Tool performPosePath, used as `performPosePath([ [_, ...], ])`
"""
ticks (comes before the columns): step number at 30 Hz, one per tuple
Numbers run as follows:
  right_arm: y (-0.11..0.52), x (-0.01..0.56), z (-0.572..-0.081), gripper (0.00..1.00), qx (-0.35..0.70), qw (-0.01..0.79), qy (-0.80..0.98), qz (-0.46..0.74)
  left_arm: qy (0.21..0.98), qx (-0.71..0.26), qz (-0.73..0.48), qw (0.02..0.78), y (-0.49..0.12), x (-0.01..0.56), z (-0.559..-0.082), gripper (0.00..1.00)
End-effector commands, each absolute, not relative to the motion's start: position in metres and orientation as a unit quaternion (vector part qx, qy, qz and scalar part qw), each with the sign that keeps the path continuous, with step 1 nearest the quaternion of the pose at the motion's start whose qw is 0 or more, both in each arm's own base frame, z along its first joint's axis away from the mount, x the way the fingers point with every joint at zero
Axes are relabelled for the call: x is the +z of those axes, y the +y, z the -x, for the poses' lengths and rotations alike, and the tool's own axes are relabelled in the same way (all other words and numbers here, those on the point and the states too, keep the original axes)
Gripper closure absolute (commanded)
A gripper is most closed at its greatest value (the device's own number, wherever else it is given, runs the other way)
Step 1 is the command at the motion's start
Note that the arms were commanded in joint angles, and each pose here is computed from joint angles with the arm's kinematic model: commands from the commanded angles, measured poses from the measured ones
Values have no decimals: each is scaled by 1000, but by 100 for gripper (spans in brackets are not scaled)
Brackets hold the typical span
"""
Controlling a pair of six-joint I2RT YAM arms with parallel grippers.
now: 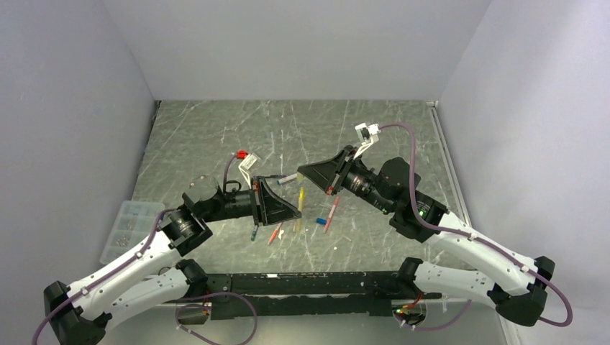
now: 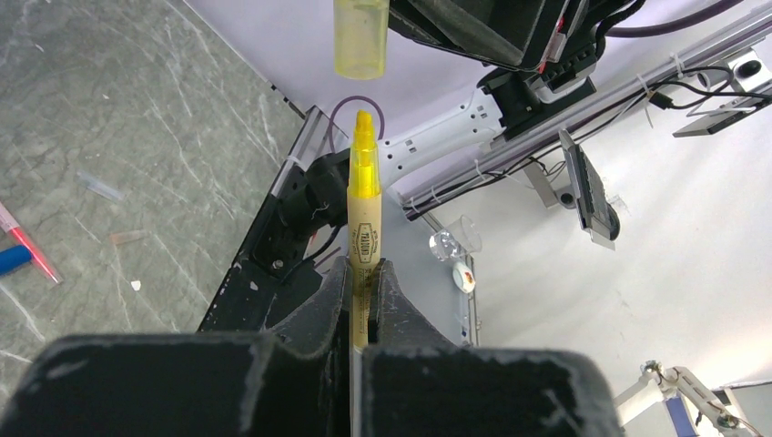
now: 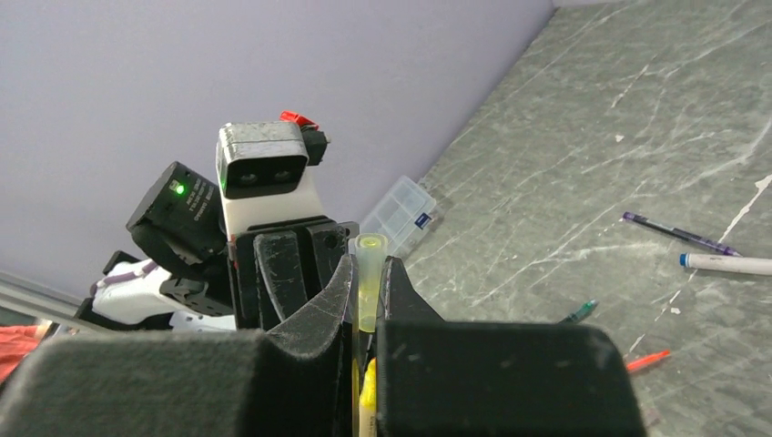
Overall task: Insert the pens into the pen caps
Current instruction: Insert the pen cap onto the pen.
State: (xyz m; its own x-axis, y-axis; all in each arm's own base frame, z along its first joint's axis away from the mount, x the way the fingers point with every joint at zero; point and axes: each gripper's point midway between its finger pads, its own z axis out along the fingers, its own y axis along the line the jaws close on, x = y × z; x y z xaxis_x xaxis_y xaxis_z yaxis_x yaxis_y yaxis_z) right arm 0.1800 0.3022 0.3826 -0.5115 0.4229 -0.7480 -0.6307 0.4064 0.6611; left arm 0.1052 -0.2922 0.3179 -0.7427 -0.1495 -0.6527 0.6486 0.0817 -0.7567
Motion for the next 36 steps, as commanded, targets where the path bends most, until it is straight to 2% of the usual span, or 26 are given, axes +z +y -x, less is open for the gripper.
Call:
performPosePath([
  [1, 294, 416, -179, 100, 546, 520, 653, 70, 645, -664, -205, 318, -289, 337, -97, 100],
  [36, 295, 405, -163, 100, 543, 506, 665, 85, 647, -653, -203, 338, -284, 344, -100, 100],
])
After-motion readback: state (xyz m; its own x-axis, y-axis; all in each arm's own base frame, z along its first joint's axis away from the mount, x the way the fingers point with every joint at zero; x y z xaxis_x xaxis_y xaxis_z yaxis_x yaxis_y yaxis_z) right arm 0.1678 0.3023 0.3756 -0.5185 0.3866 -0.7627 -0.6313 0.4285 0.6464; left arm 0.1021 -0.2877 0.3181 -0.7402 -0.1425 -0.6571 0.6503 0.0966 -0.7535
